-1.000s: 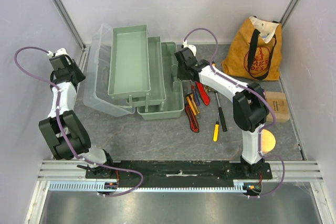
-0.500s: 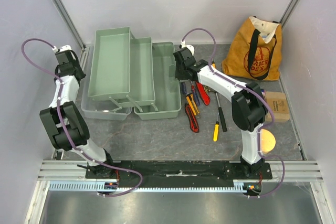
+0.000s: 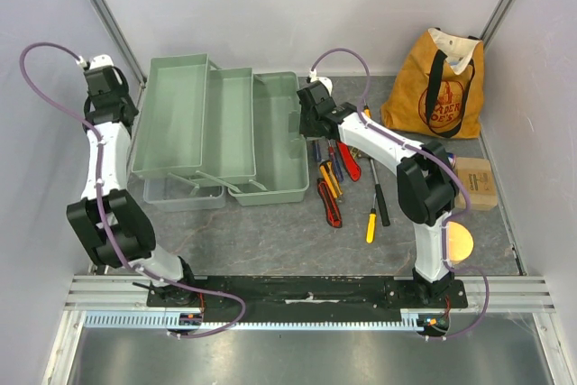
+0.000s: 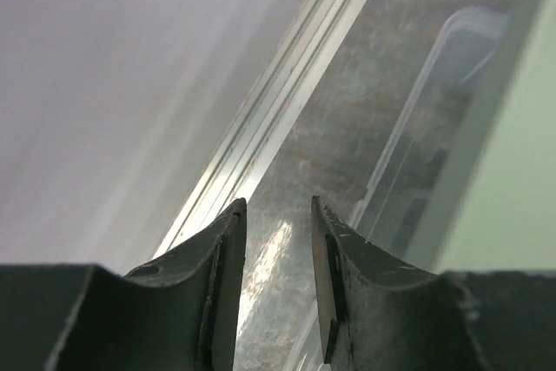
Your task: Pack the tool kit
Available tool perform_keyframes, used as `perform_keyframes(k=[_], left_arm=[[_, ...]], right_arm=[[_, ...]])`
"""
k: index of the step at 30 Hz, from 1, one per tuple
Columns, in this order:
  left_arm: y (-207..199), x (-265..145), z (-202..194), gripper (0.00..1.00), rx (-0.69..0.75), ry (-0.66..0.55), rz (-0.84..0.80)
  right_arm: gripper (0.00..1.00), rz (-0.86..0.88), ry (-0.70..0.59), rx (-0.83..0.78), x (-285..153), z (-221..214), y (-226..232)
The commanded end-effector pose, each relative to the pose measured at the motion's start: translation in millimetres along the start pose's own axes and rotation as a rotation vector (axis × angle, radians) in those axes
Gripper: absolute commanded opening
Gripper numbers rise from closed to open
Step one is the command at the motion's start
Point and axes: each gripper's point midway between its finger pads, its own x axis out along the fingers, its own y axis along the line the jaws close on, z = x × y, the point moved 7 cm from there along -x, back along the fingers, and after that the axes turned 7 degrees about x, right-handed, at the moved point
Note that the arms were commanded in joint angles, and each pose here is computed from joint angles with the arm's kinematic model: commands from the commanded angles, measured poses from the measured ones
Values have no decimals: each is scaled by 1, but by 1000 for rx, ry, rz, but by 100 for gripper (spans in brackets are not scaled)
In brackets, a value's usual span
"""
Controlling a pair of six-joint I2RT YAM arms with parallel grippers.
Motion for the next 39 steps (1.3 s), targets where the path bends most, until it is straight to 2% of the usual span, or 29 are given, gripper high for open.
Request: perform_keyframes(k=[1, 6, 15, 16, 18, 22, 25, 28, 32, 39], left_arm=[[4, -59, 67, 43, 4, -216, 21], [-5, -92, 96, 52, 22, -293, -68], [-56, -141, 118, 60, -130, -367, -565], [-60, -144, 118, 60, -136, -368, -589], [-66, -150, 119, 61, -141, -370, -636], [-69, -160, 119, 64, -153, -373, -684], [-68, -169, 119, 69, -151, -384, -711], [-72, -176, 117, 71, -150, -380, -765], [-77, -188, 116, 72, -149, -371, -857], [-83, -201, 117, 73, -217, -329, -941]], right_arm=[[9, 28, 138, -12, 7, -36, 13], [9, 80, 143, -2, -5, -33, 25], [6, 105, 178, 43, -20, -47, 28], [8, 92, 172, 51, -21, -47, 26], [22, 74, 132, 55, -27, -41, 24], [58, 59, 14, 67, -48, -8, 20], [69, 44, -76, 94, -66, 21, 10], [72, 27, -140, 105, -84, 43, -7], [73, -64, -178, 67, -88, 50, -43], [68, -173, -117, -26, -65, 13, -100]])
